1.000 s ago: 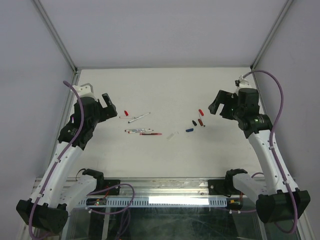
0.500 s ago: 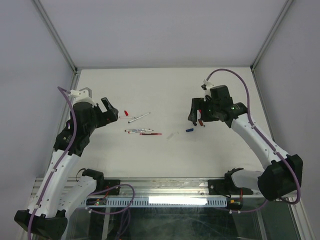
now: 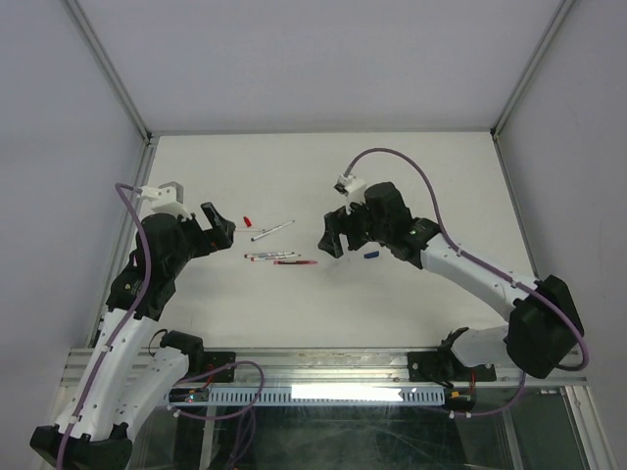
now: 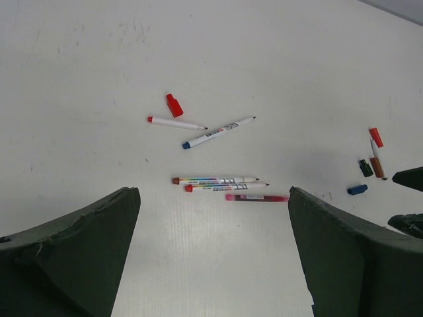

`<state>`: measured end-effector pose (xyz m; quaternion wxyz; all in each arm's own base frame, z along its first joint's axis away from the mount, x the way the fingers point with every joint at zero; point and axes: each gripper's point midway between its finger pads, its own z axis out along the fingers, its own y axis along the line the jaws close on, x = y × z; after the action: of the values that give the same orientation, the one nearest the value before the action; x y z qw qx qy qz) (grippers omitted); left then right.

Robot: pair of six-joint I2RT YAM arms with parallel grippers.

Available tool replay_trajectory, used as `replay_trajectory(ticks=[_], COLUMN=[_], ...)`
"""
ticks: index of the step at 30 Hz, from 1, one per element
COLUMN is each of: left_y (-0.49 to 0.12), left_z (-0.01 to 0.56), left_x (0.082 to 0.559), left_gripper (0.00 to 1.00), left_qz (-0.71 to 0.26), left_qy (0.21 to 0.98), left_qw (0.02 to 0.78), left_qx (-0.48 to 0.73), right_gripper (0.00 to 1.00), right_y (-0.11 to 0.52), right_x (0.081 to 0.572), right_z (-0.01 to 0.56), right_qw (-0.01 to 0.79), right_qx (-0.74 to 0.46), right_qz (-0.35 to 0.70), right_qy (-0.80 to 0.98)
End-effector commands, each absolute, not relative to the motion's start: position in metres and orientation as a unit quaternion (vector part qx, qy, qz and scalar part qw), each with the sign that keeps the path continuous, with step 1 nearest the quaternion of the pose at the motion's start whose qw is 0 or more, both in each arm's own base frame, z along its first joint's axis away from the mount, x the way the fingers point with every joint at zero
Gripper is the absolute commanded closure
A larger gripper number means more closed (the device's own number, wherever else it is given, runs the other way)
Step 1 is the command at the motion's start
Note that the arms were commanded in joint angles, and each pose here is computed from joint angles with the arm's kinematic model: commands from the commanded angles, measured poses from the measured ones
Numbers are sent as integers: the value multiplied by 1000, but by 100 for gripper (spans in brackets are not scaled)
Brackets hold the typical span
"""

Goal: Insert the pens into the pen caps
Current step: Pick up the pen from the center of the board.

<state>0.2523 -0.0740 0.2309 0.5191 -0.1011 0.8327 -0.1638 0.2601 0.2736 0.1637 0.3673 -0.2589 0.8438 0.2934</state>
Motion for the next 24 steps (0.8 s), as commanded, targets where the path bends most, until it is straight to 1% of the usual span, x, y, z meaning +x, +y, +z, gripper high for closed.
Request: replay_trajectory(ticks=[1, 4, 7, 9, 13, 20, 24], left_y=[-86, -87, -85, -84, -82, -74, -71], left_z=[243, 236, 237, 238, 242, 244, 245], left_x=[264, 265, 264, 263, 261, 260, 260], left_gripper=[1, 1, 1, 1, 1, 1, 1], left_qz=[-185, -184, -180, -180, -178, -164, -158], left_qy=[814, 819, 818, 816, 811, 807, 807], left_qw=[545, 539, 542, 545, 553, 560, 561], left_qx=[-72, -70, -66, -67, -70, -85, -92], right_gripper=[18, 20, 23, 27, 39, 44, 47], right_y=[319, 337, 350, 356, 366, 365, 363], right_x=[264, 249, 238, 235, 238, 245, 251], right_z=[186, 166, 145, 132, 110, 84, 75], right_qw=[403, 372, 347, 330, 312, 290, 290], right_qx=[-380, -460, -528, -559, -591, -628, -646], right_qz=[337, 347, 329, 317, 298, 266, 247], right_qy=[761, 728, 702, 692, 682, 671, 662])
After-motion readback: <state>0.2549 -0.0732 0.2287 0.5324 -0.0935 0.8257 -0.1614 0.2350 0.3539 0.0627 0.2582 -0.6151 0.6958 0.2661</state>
